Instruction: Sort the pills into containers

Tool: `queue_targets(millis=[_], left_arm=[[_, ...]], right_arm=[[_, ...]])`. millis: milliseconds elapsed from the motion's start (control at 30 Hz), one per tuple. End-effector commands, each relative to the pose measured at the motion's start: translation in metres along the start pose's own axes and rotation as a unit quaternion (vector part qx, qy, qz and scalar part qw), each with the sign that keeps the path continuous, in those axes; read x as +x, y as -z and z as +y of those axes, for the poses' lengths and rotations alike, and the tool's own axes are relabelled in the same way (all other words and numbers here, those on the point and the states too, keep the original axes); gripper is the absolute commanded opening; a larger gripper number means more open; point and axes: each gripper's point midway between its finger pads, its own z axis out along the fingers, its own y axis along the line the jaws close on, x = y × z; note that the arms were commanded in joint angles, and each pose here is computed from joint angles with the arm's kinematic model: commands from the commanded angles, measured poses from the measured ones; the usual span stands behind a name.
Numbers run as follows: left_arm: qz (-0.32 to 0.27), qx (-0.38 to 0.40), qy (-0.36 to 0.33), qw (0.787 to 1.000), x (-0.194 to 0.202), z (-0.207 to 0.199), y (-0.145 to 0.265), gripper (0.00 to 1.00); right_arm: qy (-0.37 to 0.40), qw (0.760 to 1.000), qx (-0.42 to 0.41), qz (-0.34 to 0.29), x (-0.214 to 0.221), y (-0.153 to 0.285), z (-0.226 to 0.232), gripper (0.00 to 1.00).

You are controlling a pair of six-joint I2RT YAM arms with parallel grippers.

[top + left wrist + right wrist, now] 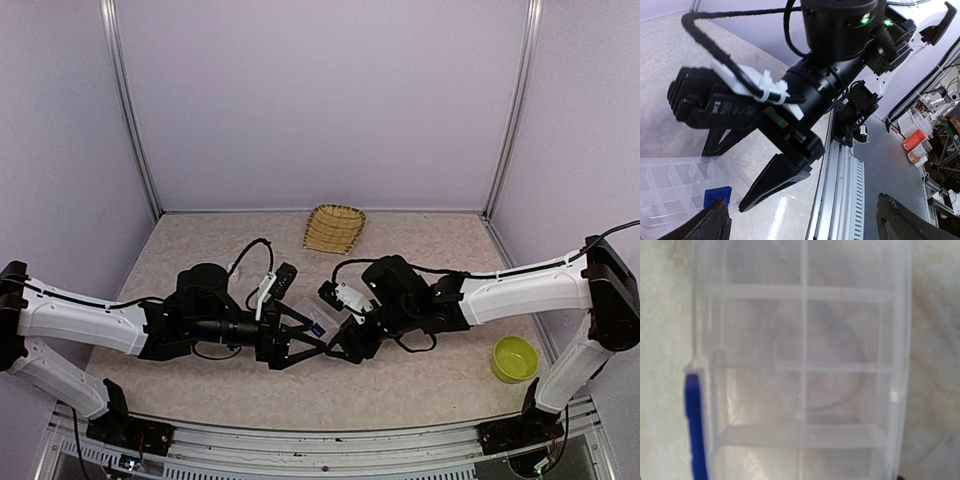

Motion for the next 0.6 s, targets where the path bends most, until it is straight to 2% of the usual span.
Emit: queue_targets(millis=[0,200,567], left_arm=[[-0.017,0.008,-0.029,0.999,-0.015,-0.013,0.013,0.99],[-0.007,0.001,-0.064,0.998,-0.012,-0.017,0.024,0.99],[0.030,-0.006,-0.105,0.994,0.004,-0.010,0.020,0.98]], right_arm=[[0.016,1.000,-0.018,0.020,0.002,-0.001,0.007,0.65],[0.037,0.997,-0.053,0.046,0.015,-0.002,0.018,0.65],[0.074,0.988,-0.111,0.075,0.032,0.001,0.041,0.64]])
